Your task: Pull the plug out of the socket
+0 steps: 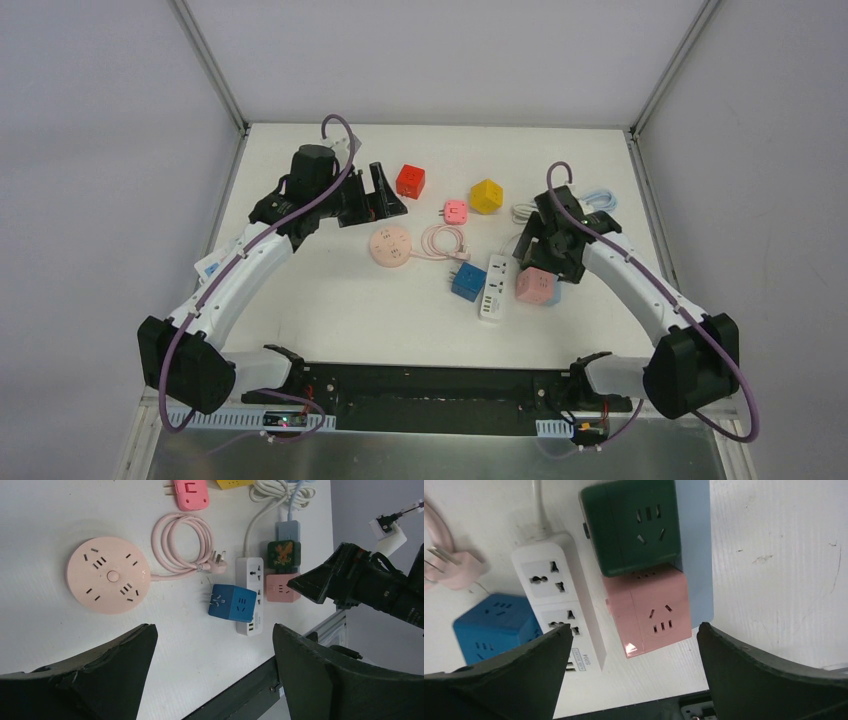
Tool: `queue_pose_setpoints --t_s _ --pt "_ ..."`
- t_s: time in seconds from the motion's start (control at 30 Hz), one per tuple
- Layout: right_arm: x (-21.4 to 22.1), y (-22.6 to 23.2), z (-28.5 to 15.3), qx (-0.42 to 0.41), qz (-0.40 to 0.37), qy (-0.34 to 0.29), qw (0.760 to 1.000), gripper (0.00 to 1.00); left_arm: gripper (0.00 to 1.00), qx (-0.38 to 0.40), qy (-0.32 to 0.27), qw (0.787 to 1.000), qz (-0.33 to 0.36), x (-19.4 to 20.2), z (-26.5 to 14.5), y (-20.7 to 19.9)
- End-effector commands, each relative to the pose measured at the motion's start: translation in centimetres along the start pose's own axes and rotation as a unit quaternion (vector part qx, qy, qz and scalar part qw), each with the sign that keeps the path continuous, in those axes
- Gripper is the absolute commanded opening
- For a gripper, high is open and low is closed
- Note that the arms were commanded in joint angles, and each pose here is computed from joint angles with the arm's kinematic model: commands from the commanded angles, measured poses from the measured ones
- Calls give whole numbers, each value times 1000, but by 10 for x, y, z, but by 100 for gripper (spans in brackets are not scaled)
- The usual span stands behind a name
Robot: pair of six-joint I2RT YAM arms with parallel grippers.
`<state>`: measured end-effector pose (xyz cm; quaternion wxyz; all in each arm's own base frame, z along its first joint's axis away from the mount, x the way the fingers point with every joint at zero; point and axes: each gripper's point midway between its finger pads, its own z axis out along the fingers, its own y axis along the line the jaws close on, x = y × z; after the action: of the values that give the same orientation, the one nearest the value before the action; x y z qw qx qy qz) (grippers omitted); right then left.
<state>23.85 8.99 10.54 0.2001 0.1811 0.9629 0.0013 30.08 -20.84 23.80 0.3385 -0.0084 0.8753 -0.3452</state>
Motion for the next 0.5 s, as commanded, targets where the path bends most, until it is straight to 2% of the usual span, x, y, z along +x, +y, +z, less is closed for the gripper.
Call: queue_pose_setpoints --t_s 0.0,0.2,0.47 --pt "14 -6 0 20 -80 36 996 96 90 4 -10 1000 19 -9 -2 -7" --pt "22 -2 12 12 -85 56 995 82 90 7 3 1000 14 -5 1 -8" --pt "31 -2 25 -23 -13 75 997 66 90 14 25 1000 1 2 9 -8"
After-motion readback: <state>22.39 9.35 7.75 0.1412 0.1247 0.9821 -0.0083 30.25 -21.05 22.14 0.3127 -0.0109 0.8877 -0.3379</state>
